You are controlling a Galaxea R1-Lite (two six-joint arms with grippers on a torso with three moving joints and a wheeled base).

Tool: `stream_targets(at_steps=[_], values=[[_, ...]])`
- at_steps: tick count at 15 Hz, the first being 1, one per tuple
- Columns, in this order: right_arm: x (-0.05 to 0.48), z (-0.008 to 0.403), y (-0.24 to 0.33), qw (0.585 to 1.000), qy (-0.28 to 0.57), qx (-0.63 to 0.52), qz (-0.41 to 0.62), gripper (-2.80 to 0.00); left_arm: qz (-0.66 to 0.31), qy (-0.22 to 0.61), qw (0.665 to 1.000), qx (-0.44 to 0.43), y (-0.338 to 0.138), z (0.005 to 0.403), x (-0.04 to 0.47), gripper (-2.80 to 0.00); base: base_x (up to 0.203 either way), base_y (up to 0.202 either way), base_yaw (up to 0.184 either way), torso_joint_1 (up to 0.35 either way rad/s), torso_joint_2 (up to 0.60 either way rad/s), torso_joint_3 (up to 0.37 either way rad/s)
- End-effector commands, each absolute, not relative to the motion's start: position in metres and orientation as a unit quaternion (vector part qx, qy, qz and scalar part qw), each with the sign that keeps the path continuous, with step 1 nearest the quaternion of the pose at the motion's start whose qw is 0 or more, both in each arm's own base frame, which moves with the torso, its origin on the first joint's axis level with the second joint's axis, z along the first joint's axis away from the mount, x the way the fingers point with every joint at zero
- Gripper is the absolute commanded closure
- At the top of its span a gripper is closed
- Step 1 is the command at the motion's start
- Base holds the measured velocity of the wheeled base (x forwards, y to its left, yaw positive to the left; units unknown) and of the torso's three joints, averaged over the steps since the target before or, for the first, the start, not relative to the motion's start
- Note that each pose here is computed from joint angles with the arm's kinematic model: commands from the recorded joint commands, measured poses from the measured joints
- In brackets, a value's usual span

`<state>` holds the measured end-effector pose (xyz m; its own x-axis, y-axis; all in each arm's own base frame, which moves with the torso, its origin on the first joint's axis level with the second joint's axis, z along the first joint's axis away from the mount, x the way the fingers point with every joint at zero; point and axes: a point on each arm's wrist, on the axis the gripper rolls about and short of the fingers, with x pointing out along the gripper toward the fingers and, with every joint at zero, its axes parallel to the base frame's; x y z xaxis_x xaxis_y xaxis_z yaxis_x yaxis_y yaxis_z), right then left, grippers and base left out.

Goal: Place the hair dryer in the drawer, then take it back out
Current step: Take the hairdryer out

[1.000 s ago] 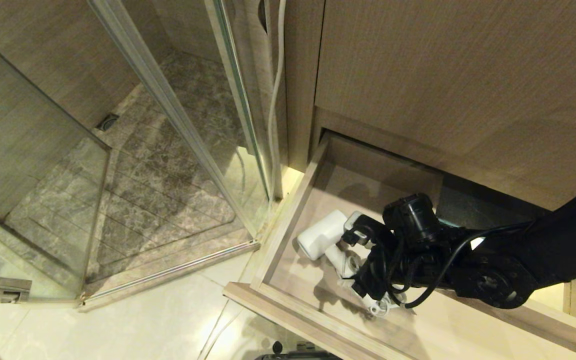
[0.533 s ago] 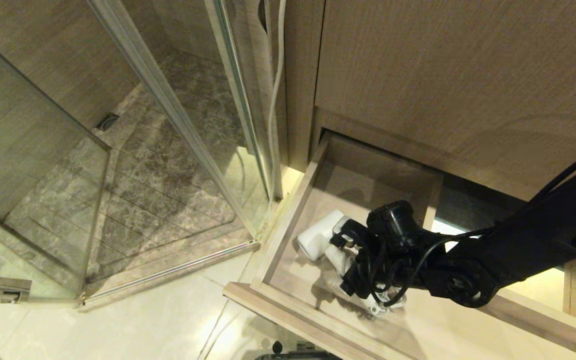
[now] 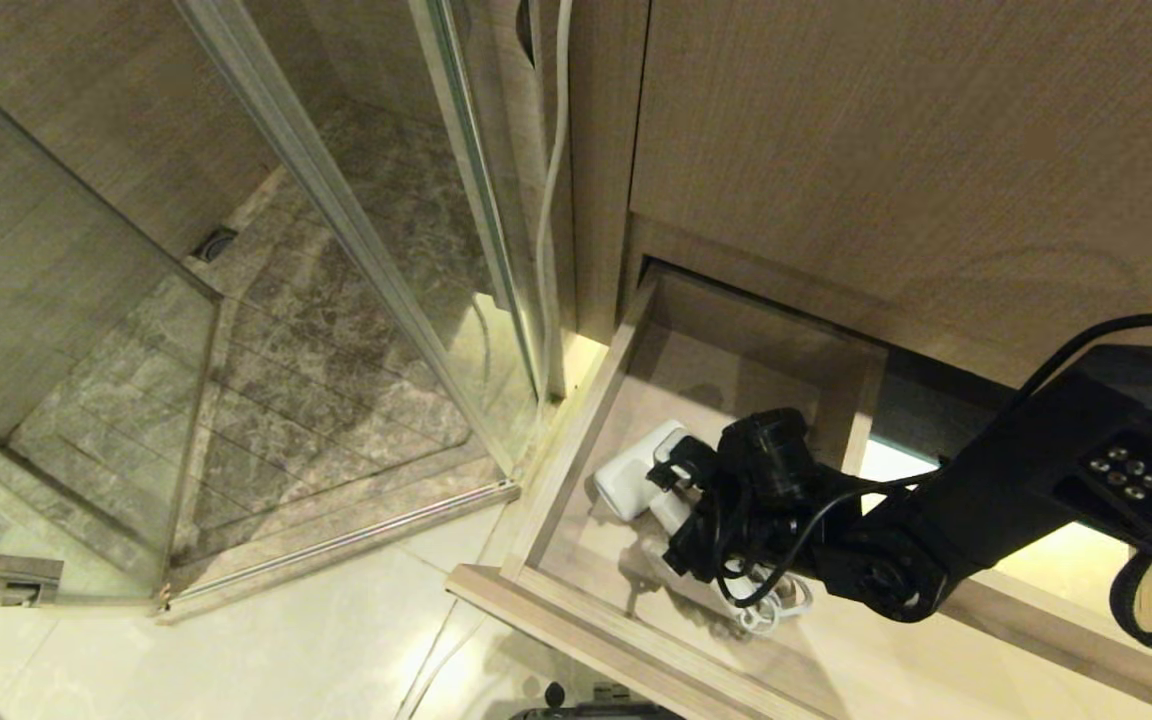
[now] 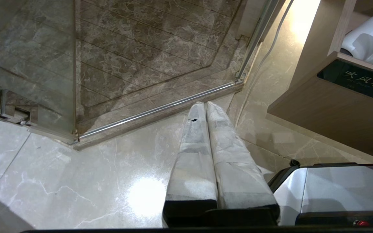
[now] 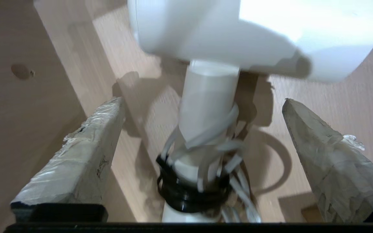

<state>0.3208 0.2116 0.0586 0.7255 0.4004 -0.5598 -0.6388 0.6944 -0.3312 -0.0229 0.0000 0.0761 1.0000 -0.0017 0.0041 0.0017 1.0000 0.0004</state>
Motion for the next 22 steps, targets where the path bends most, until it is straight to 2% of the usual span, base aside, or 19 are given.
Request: stream_targets(at_steps=[1,22], values=[[0.323,0.053,0.213,0.894,0.224,-0.263,0.284,-2.8,-0.001,-0.002,1.0,0.0,0.0,0.076,-0.023,0.0,0.0,0.0,0.0,0.0,0.0,0.0],[0.333,0.04,0.218,0.903,0.21,-0.261,0.27,-2.8,-0.001,-0.002,1.0,0.0,0.0,0.076,-0.023,0.0,0.0,0.0,0.0,0.0,0.0,0.0]])
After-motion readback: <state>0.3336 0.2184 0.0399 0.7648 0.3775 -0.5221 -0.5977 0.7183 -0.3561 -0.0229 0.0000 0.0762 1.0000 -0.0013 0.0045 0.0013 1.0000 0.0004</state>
